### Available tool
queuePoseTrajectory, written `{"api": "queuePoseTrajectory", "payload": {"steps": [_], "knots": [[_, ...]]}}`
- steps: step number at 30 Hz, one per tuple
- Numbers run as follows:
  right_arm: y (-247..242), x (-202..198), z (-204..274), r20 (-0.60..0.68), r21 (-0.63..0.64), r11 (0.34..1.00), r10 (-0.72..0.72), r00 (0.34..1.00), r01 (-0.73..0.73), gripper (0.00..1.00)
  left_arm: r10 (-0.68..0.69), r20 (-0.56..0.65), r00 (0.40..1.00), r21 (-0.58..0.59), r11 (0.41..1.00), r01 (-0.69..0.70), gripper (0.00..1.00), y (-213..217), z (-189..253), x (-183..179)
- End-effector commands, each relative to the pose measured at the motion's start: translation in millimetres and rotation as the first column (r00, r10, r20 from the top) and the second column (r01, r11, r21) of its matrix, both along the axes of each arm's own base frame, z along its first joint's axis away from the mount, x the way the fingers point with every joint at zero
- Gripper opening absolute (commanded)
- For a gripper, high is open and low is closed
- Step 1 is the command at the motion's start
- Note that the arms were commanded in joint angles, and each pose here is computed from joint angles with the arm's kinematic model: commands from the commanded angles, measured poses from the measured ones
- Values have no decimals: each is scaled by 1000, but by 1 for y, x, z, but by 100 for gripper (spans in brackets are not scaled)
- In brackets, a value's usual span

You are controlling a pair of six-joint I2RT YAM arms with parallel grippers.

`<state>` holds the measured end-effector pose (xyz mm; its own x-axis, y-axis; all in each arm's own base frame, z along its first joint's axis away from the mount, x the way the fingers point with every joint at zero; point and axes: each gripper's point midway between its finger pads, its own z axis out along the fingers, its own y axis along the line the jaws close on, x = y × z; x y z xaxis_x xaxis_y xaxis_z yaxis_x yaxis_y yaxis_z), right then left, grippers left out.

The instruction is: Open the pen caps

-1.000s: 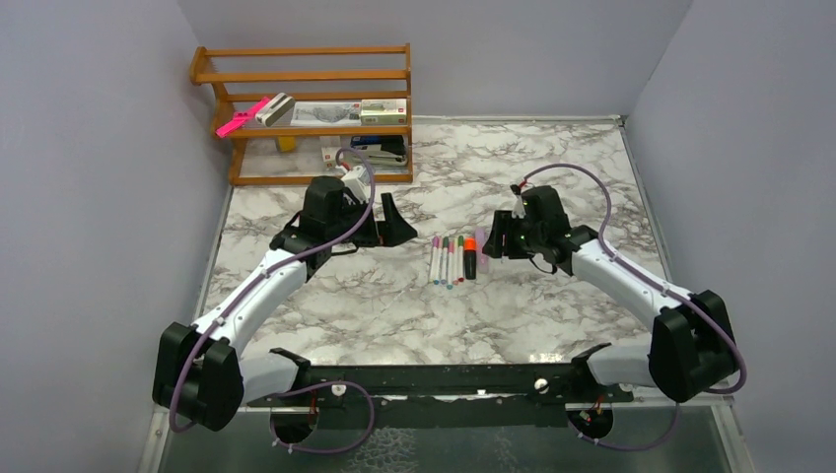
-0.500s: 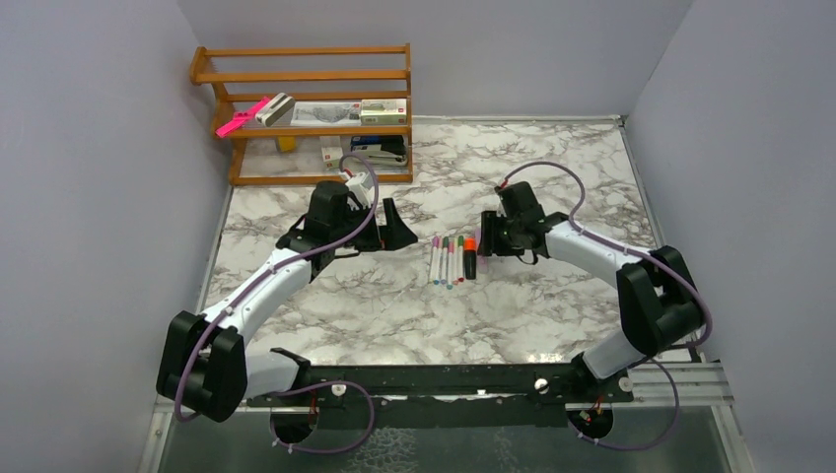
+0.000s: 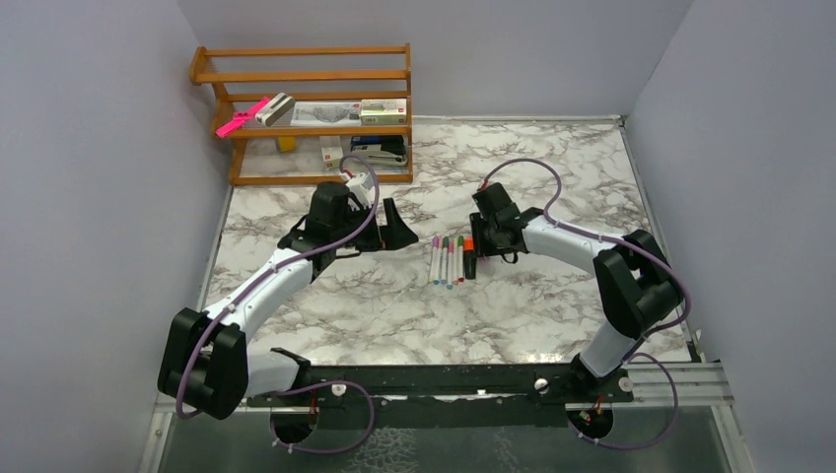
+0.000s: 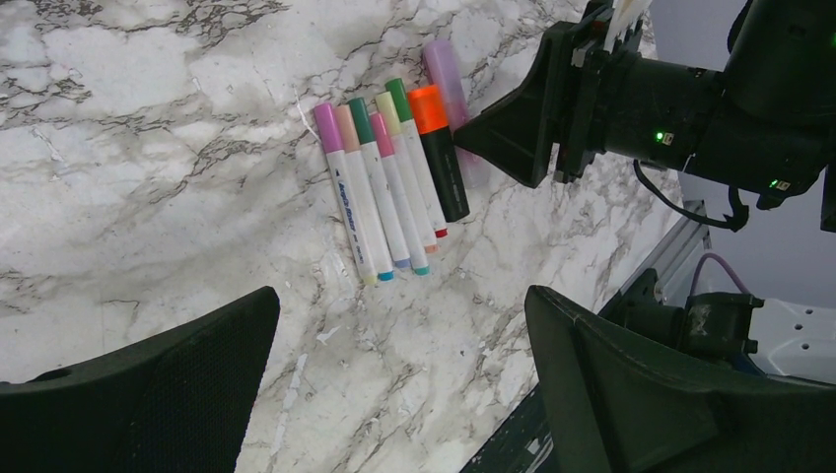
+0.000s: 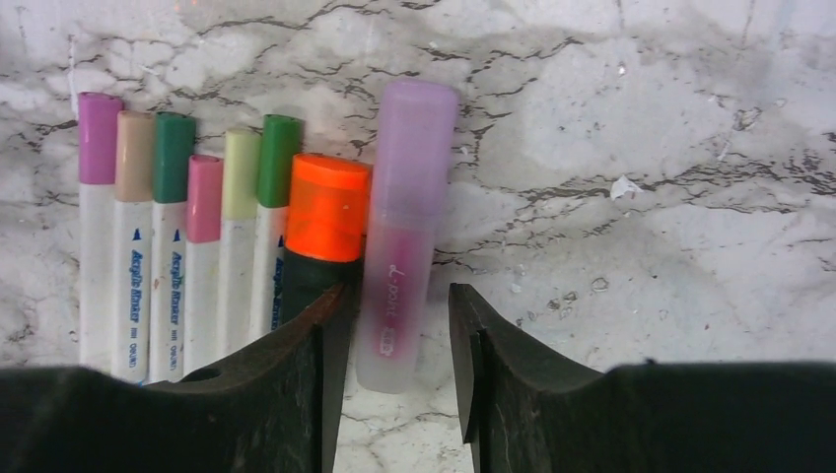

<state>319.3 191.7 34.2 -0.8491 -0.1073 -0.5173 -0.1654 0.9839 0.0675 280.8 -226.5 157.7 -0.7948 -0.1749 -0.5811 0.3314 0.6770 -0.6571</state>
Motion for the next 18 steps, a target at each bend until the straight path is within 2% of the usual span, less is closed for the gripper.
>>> {"api": "queuePoseTrajectory", "payload": {"steps": [1, 5, 18], "knots": [[-13, 1, 4, 34, -44, 998, -46, 998, 47, 40, -15, 6, 1000, -20, 1000, 15, 99, -3, -1, -3], [-19, -1, -4, 15, -79, 995, -54, 998, 55, 37, -19, -1, 1000, -22, 1000, 19, 99, -3, -3, -4], [-26, -15, -31, -64, -128, 990, -67, 996, 59, 37, -65, -13, 998, -38, 997, 65, 99, -9, 6, -7]]}}
